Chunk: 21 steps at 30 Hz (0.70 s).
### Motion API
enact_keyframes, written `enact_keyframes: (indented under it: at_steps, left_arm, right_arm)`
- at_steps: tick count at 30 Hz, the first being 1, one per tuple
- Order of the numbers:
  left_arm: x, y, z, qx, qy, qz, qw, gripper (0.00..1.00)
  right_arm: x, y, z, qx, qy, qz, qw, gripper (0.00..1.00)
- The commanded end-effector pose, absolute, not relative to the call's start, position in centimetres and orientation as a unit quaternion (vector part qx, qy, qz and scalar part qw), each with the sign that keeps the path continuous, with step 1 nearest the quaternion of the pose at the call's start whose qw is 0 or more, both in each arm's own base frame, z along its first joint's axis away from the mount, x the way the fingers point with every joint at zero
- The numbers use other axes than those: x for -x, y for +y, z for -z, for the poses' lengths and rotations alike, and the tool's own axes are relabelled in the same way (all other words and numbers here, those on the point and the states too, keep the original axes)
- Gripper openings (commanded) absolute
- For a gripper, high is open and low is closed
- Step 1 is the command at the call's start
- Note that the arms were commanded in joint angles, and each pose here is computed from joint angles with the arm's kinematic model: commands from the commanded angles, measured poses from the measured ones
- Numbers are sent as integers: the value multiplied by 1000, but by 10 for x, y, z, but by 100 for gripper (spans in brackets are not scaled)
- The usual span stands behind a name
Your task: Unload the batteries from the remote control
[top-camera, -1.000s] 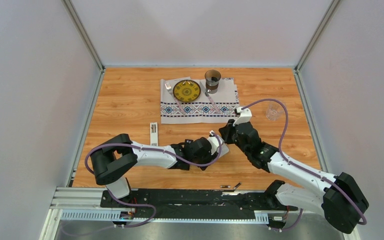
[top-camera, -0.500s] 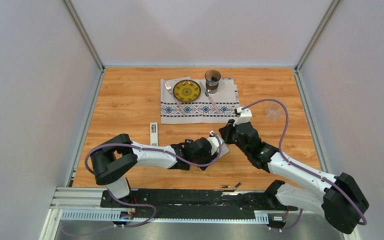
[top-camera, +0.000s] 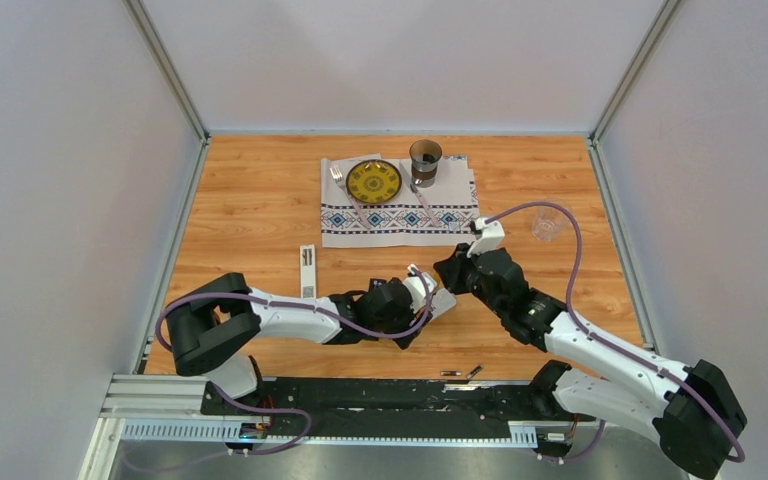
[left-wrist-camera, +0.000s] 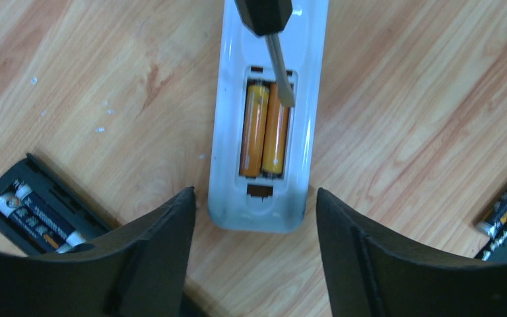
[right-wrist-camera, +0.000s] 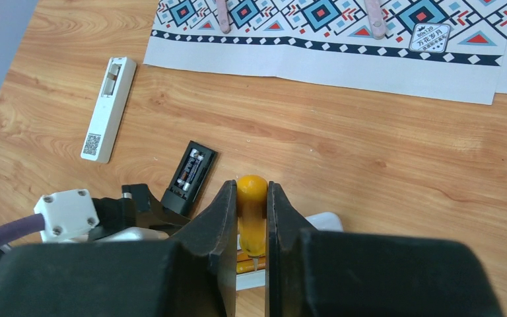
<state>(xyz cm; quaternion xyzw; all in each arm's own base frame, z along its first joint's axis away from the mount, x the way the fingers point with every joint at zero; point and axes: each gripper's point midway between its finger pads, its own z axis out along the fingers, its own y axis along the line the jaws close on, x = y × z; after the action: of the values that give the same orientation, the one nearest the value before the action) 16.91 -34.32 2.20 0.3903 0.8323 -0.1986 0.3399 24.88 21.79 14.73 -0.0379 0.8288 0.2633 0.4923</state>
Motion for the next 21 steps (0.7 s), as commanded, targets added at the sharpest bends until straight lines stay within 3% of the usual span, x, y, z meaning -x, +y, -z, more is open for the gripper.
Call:
enact_keyframes:
  at_steps: [1,21]
  left_arm:
    - [-170,-344,-44,-357,824,234,373,79]
    - [-160,-342,-28,-366,799,273,391,79]
  right_arm:
    - [-250,226,-182,28,805,-299,512,0]
    - [-264,225,-170,-5,816,-287,502,0]
